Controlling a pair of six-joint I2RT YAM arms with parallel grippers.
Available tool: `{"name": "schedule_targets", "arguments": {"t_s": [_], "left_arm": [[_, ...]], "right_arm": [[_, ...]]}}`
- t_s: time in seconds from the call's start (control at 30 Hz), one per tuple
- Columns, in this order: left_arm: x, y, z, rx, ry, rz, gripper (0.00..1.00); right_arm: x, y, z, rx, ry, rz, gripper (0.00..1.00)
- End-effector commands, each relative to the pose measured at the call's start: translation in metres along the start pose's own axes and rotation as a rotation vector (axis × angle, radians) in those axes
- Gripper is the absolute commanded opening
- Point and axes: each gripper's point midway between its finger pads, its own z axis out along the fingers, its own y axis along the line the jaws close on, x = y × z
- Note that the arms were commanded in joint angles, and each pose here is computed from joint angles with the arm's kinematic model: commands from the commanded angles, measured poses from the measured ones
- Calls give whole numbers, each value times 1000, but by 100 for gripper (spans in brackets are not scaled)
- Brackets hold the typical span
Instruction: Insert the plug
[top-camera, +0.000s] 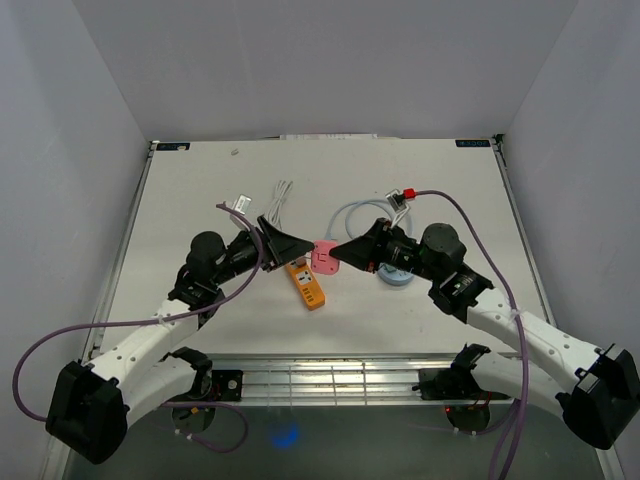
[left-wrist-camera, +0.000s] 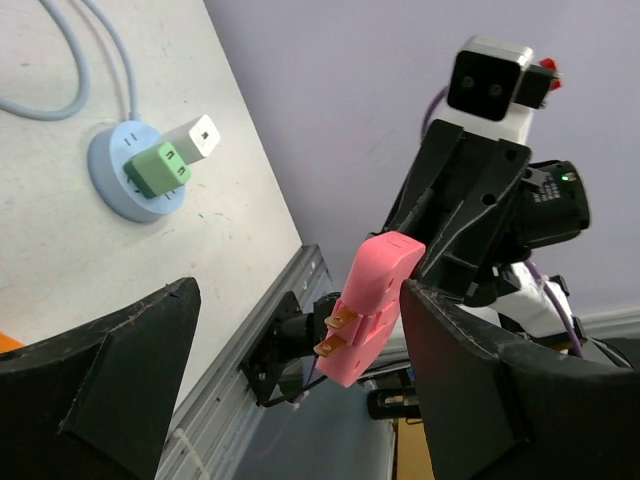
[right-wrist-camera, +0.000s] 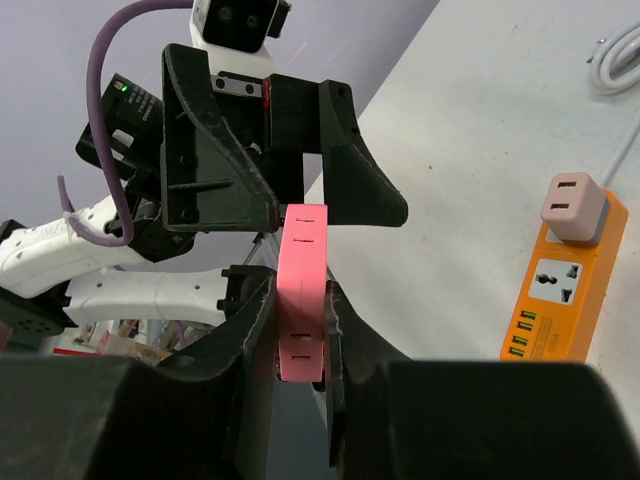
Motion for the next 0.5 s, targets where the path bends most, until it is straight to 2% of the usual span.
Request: {"name": "schedule_targets", "arguments": {"t_s": [0.0,0.03,0.07,0.1,0.13,0.2,0.23,0.3,0.37,0.47], "left_arm": [[-15,3,-4,-51,-26,42,91],[-18,6,-5,-70,-31,44,91],[-23,13,-7,-100,-43,62,91],[-25,20,-9,-151,-37,56,91],[-33,27,-10,-202,-71,68,91],[-37,39,-15,-292,-76,105,91],[-39,41,-18,-318,-84,114,91],[-44,53,-24,-392,-117,126,91],[-51,60,-30,-440,-160,132,91],[-52,78,-36,-512,-165,102,91]], "right_arm": [[-11,4,0,65,46,-81,8],[-7,-7,4,110,91,-87,8],[-19,4,9,109,102,-117,8],[-17,-2,11,132,147,-157,8],[1,-23,11,214,250,-123,8],[-4,-20,16,215,301,-178,8],[6,-33,16,265,361,-162,8],[-3,-34,19,296,374,-194,8],[4,-52,17,371,443,-205,8],[7,-61,21,421,517,-220,8]]}}
